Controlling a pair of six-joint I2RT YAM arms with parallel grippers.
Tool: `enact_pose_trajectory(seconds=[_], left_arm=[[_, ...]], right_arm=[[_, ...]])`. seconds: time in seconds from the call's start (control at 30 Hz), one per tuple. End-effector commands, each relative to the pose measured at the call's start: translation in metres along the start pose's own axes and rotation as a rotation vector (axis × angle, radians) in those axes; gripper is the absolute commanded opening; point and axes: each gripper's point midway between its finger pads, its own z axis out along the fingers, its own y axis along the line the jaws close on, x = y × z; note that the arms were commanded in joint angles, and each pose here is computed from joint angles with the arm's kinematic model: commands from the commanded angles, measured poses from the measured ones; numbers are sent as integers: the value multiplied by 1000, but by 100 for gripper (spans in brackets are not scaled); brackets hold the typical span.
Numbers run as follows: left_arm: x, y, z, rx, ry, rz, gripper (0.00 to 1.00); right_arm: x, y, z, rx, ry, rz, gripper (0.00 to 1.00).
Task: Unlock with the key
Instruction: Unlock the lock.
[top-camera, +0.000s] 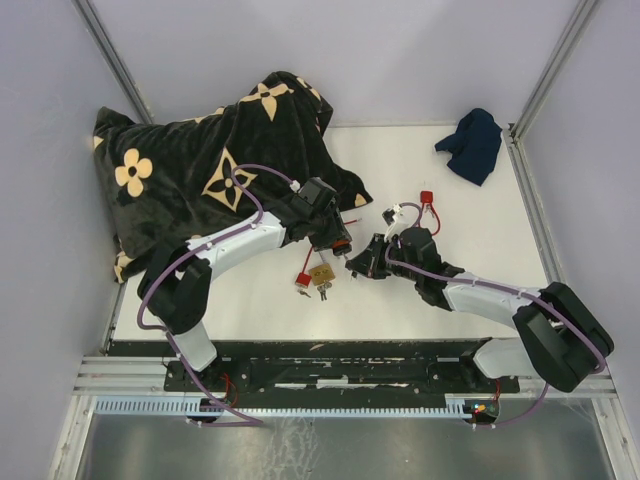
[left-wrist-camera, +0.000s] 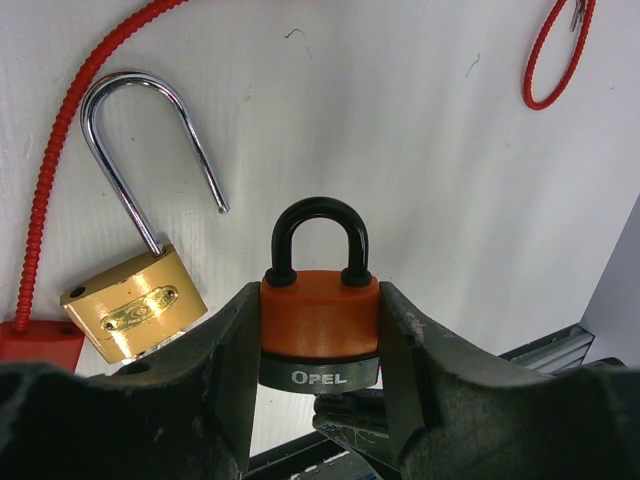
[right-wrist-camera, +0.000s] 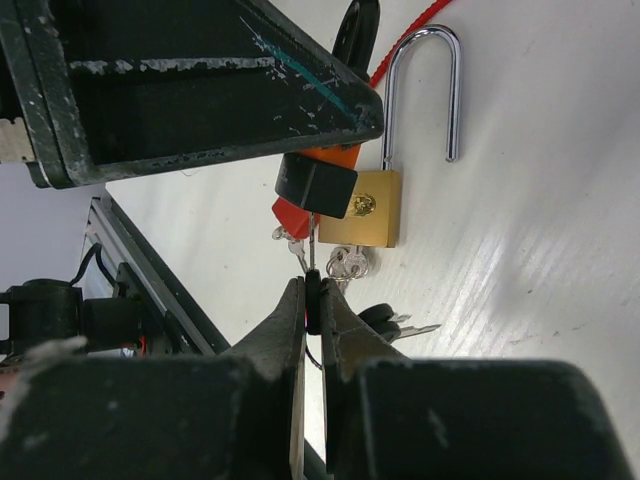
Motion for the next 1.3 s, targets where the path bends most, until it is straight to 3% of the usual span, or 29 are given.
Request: enact_pose_trajectory(seconds=[0.0,0.27,0.77,1.27], left_arm=[[-17,-30,-23,110,-63,-39,12],[-16,-30,-24,116,-66,-52,11],[-1,-46,-32,228,-103,-237,10],[32,-57,-49,290,-57,-204,5]], right_arm=[[-23,17,5,-48,-79,-7,2],[-26,10,4,-9,-112,35,2],[-35,19,9,-77,-170,118,2],[-57,21,12,-103,-219,73,2]])
